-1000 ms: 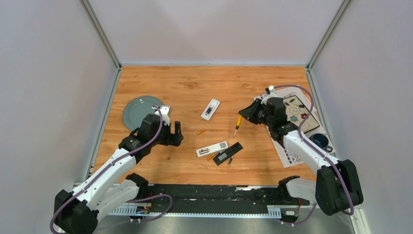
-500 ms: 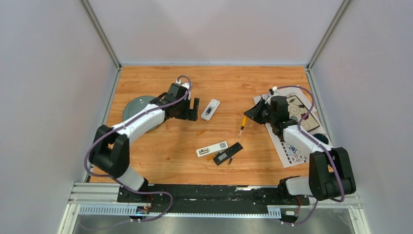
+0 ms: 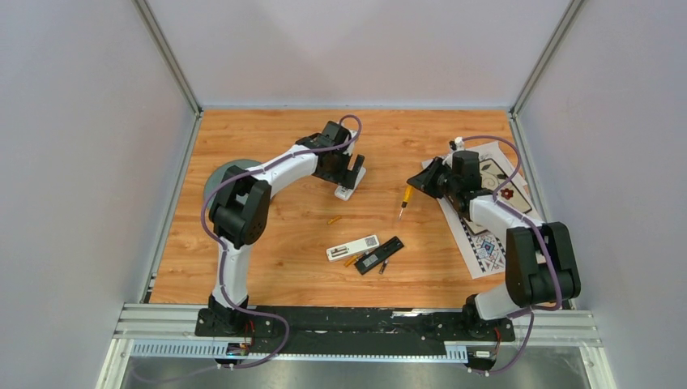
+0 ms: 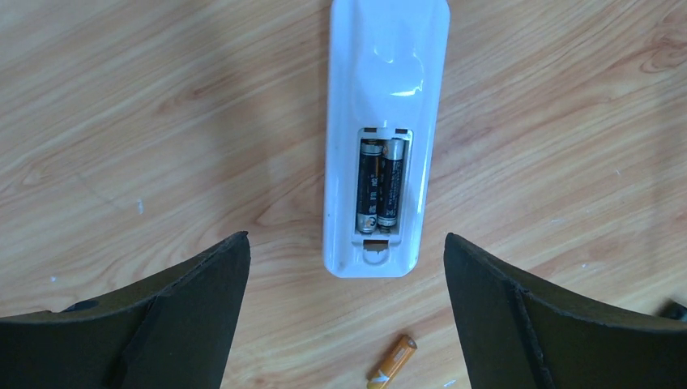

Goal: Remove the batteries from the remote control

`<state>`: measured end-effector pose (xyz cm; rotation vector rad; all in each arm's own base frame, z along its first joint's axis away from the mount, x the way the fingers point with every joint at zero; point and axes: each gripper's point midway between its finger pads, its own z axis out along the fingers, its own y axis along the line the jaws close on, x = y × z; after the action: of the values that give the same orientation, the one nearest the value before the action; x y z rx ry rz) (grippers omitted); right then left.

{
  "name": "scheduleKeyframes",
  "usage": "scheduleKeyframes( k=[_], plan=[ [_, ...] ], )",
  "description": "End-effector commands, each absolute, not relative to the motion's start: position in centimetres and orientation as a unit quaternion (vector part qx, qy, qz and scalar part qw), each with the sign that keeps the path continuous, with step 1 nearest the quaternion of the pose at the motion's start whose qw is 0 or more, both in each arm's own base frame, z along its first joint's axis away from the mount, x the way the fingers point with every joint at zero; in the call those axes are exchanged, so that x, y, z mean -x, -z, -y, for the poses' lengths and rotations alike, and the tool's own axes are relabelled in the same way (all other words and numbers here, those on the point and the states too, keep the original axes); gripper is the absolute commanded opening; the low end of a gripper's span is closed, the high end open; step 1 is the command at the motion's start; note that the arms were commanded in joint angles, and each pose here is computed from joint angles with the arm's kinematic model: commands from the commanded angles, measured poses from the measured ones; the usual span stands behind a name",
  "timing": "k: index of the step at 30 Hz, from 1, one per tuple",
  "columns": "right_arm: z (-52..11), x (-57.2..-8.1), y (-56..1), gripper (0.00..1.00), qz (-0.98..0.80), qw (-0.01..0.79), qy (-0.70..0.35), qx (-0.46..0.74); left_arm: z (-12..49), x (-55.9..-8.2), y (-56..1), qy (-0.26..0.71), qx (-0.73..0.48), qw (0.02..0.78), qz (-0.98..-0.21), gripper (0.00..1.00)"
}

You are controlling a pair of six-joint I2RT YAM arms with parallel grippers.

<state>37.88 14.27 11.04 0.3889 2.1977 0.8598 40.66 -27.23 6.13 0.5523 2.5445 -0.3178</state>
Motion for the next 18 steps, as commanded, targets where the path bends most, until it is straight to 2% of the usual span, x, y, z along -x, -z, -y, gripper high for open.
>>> scheduleKeyframes(
  k=[1,6,18],
  plan=[
    [-14.3,-39.9,-13.3,0.00,-0.835,0.398,-0.354,-0.139,28.1,-41.0,-5.8,0.105,-0.239,0.250,-0.932,0.96],
    [-14.1,-40.0,-12.6,0.00,-0.836,0.392,-0.356,-0.144,28.8,-40.6,-4.4,0.093,-0.258,0.233,-0.933,0.92],
    [-14.0,-40.0,-12.5,0.00,-0.835,0.390,-0.360,-0.146,28.6,-39.4,-2.3,0.075,-0.273,0.197,-0.939,0.68]
  ],
)
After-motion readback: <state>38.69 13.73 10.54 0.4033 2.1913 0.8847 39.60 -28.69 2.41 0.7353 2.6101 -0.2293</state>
